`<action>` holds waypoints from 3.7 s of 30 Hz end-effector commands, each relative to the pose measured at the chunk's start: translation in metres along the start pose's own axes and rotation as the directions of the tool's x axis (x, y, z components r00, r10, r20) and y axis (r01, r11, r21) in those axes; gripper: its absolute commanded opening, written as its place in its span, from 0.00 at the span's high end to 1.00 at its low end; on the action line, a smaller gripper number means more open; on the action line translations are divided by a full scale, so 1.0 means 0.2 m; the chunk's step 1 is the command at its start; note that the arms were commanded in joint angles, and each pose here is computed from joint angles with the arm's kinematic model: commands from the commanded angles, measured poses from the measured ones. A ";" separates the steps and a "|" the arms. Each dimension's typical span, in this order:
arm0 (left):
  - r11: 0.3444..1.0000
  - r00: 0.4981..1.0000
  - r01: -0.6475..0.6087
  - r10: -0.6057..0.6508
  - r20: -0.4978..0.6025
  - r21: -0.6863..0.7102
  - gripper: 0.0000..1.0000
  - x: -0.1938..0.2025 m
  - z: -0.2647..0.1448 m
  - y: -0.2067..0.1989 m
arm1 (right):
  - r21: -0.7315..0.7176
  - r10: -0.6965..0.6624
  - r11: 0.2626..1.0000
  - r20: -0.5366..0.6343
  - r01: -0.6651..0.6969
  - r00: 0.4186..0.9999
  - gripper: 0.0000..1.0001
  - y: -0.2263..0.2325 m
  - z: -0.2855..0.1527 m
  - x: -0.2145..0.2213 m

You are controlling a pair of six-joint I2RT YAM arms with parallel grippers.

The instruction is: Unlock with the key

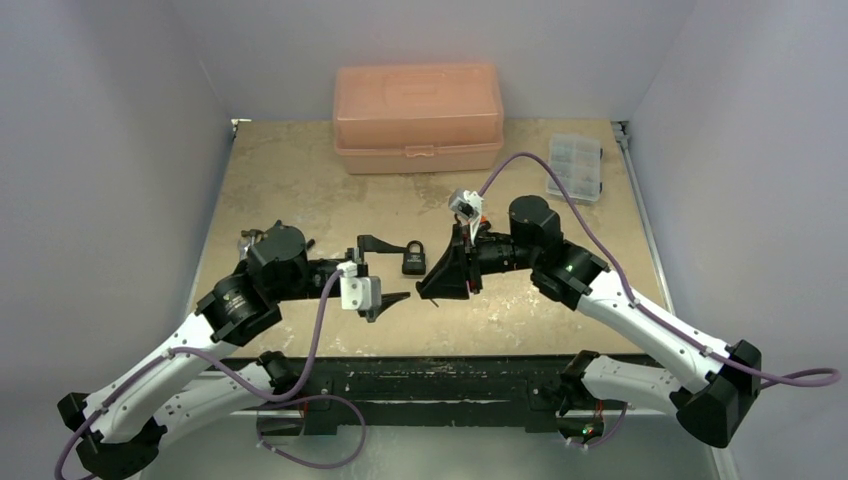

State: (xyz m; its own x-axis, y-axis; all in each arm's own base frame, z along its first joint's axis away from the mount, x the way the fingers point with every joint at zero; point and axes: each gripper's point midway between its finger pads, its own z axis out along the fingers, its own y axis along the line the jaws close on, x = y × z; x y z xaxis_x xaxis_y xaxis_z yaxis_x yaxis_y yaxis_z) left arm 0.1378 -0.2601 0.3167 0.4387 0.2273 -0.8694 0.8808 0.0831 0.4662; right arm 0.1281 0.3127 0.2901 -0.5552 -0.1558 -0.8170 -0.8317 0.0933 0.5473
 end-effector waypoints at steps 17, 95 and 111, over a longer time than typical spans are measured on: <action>0.958 0.976 -0.210 0.193 0.103 0.194 0.36 -0.21 -0.01 -0.05 | -0.232 -0.086 0.969 0.013 0.087 0.996 0.73 0.25 -0.02 -0.17; 0.749 0.835 0.547 -0.455 0.310 -0.374 1.00 0.04 -0.35 0.03 | 0.658 0.139 0.621 0.442 -0.425 0.886 0.01 -0.58 -0.26 -0.37; 0.424 0.657 0.668 -0.721 0.219 -0.612 1.00 0.37 -0.41 0.06 | 0.897 0.376 0.247 0.260 -0.366 0.890 0.01 -1.12 -0.04 -0.04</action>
State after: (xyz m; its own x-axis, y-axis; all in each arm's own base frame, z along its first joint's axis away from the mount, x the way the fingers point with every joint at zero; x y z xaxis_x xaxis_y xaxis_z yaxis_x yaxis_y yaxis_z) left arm 0.1628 -0.1690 0.2665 -0.2607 -0.1016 -0.9600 0.6196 0.7450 -0.2471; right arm 0.3102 0.2822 0.1753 -0.8097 0.1233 -0.5738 -0.0691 0.9508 0.3019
